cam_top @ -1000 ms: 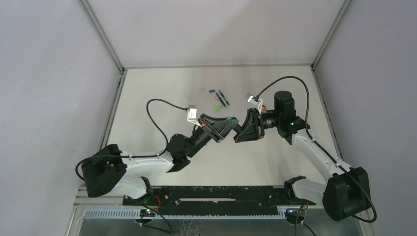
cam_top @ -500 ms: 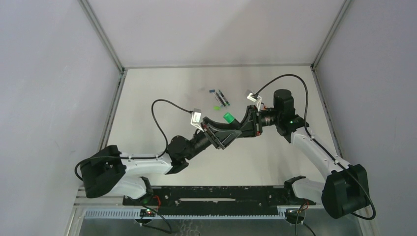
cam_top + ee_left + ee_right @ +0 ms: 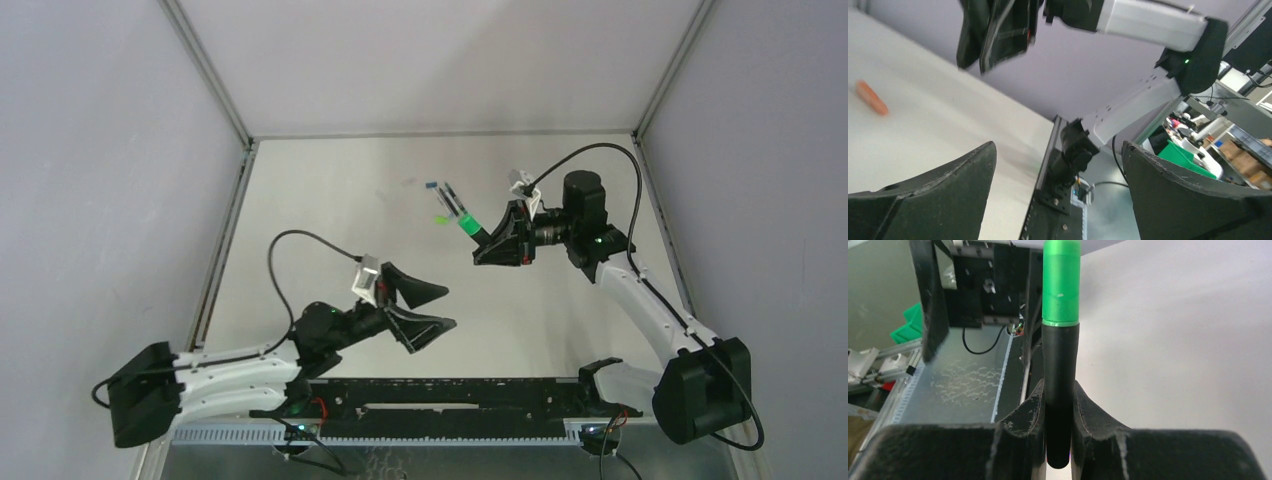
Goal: Insert the pens into the pen caps
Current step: Press the pen cap onto the pen.
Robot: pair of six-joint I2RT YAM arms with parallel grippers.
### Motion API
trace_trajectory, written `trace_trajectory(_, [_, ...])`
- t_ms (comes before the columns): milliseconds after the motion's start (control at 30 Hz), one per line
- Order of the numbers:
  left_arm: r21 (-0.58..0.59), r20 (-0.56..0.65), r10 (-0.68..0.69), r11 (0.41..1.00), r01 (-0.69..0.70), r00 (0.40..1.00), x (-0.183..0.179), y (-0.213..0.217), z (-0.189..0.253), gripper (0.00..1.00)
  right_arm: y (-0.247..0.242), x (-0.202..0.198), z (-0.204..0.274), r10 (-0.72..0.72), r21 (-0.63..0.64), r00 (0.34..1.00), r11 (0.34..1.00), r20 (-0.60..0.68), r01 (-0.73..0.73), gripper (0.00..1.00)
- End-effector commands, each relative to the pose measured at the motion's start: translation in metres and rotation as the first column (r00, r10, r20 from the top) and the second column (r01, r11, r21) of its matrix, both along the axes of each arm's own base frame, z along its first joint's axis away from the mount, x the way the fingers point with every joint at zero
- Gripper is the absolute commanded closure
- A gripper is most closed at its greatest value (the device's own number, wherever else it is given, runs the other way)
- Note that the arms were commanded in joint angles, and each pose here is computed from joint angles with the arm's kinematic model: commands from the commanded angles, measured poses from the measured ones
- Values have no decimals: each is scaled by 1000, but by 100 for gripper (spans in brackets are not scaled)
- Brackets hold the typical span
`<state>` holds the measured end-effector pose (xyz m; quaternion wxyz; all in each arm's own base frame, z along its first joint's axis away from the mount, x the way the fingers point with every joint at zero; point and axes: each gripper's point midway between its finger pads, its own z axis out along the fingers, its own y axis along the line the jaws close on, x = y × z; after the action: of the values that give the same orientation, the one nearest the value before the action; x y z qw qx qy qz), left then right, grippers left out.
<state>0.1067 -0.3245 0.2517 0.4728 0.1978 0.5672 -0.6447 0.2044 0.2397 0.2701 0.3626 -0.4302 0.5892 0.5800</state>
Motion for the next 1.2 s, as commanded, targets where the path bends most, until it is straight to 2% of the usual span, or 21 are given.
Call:
trace_trajectory(0, [-31, 147, 123, 992, -119, 982, 11, 21, 27, 0, 2, -10, 11, 69, 9, 987, 997, 146, -71, 100])
trace_trajectory(100, [-78, 162, 222, 974, -212, 961, 23, 37, 44, 0, 3, -15, 9, 94, 1, 980, 995, 175, -96, 100])
trace_trajectory(300, [-146, 186, 252, 963, -227, 950, 32, 38, 71, 2, 8, -25, 0, 144, -17, 954, 989, 262, -144, 100])
trace_trajectory(567, [-223, 170, 175, 965, -135, 970, 41, 19, 99, 21, 10, -28, -3, 162, -28, 947, 987, 279, -160, 100])
trace_trajectory(767, [-278, 182, 122, 958, -68, 976, 42, 9, 117, 26, 13, -28, -2, 165, -27, 954, 986, 250, -163, 100])
trace_trajectory(1167, [-257, 200, 165, 960, -111, 966, 60, -5, 124, 44, 15, -27, 0, 159, -25, 966, 987, 202, -158, 100])
